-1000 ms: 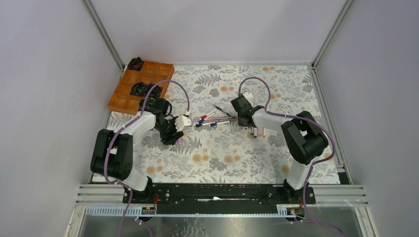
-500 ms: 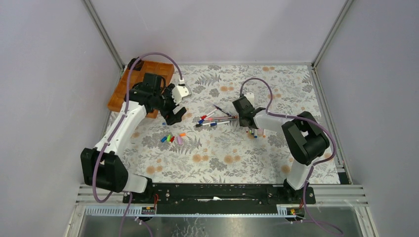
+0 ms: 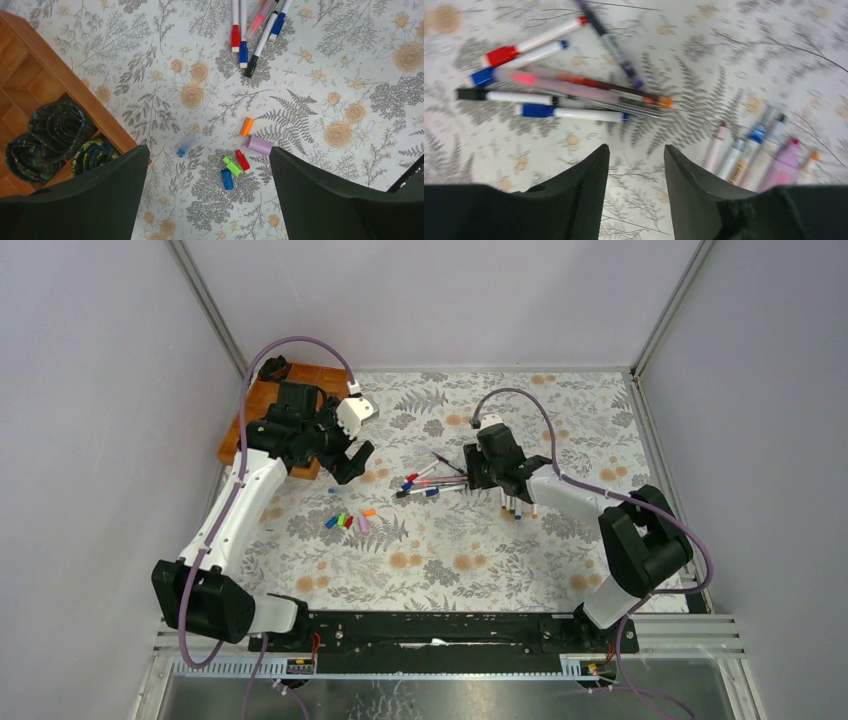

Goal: Open the pen caps

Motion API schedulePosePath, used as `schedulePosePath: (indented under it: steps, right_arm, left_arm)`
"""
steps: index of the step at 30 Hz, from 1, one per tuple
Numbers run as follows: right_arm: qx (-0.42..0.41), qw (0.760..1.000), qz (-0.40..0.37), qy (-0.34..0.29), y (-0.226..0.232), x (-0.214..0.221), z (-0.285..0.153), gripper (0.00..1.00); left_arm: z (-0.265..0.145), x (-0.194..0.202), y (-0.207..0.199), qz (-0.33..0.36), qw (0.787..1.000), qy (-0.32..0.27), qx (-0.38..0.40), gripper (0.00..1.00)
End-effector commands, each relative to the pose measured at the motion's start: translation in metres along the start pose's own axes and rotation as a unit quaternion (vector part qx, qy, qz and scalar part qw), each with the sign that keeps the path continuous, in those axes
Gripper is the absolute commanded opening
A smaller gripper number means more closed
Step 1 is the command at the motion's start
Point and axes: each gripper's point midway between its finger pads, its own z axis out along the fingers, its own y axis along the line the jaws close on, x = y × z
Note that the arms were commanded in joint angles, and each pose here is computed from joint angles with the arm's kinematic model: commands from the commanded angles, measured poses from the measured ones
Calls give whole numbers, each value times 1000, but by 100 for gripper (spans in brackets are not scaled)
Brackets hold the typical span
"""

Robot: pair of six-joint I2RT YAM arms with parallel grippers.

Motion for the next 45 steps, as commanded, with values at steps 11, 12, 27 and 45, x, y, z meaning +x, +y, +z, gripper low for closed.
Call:
schedulePosePath:
  steps: [11, 12, 27, 45]
  right_arm:
    - [-227, 965, -122, 39, 92, -2, 20, 55]
    - [-228, 965, -124, 42, 94, -3, 23, 55]
    - [-216, 965, -126, 77, 95, 17, 47, 51]
    - [-214, 966, -110, 95, 89, 58, 29, 46]
  left_arm:
    - [2, 6, 5, -35, 999, -5, -29, 98]
    - [2, 6, 4, -36, 999, -5, -29, 98]
    - [-12, -4, -11, -18, 999, -30, -3, 98]
    - [-11, -3, -22, -11, 999, -27, 28, 99]
